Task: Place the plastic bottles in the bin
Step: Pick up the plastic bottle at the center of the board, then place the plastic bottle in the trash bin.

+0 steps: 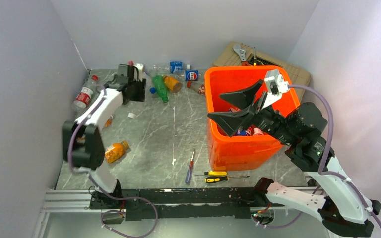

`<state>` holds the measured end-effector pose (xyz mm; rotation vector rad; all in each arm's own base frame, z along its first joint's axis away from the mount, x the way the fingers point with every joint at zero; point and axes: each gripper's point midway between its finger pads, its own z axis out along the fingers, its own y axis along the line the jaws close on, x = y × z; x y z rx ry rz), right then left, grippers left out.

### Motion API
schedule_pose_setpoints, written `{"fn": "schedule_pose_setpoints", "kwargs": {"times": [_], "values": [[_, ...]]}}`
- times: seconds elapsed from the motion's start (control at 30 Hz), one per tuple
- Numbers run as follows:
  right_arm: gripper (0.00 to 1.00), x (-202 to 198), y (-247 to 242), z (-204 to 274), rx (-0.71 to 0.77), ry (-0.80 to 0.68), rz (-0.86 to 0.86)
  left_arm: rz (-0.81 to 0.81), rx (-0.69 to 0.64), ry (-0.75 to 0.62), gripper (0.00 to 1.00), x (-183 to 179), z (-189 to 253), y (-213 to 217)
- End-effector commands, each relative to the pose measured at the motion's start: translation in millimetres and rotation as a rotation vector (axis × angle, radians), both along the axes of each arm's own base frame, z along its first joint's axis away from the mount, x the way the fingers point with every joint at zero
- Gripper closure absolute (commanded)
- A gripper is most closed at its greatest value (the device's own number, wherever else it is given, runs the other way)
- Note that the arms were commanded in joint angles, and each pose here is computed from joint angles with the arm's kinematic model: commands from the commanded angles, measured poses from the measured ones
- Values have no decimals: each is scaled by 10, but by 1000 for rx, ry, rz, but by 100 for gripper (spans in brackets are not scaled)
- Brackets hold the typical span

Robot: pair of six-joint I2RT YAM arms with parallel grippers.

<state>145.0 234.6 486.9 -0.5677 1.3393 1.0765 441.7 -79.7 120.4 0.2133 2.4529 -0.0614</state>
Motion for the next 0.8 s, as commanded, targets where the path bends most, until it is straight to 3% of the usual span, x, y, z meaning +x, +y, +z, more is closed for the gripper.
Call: {"fn": "schedule_pose_setpoints", "kwargs": {"times": [0.0,0.17,0.43,0.6,0.77], "values": [[11,-31,0,341,45,-51,11,-17,-224,-391,63,-247,1560,-192],[10,56,177,479,77,-48,40,-304,-483,-601,61,-1023,2245,-635],[8,242,614,511,30,-12,123,-815,-827,-762,60,-2287,2587,-1149],[4,266,877,347,-22,0,189,-907,-906,-825,62,-2597,2600,-1206],[3,363,1148,164,-76,23,201,-958,-988,-781,64,-2710,2456,-1266]]}}
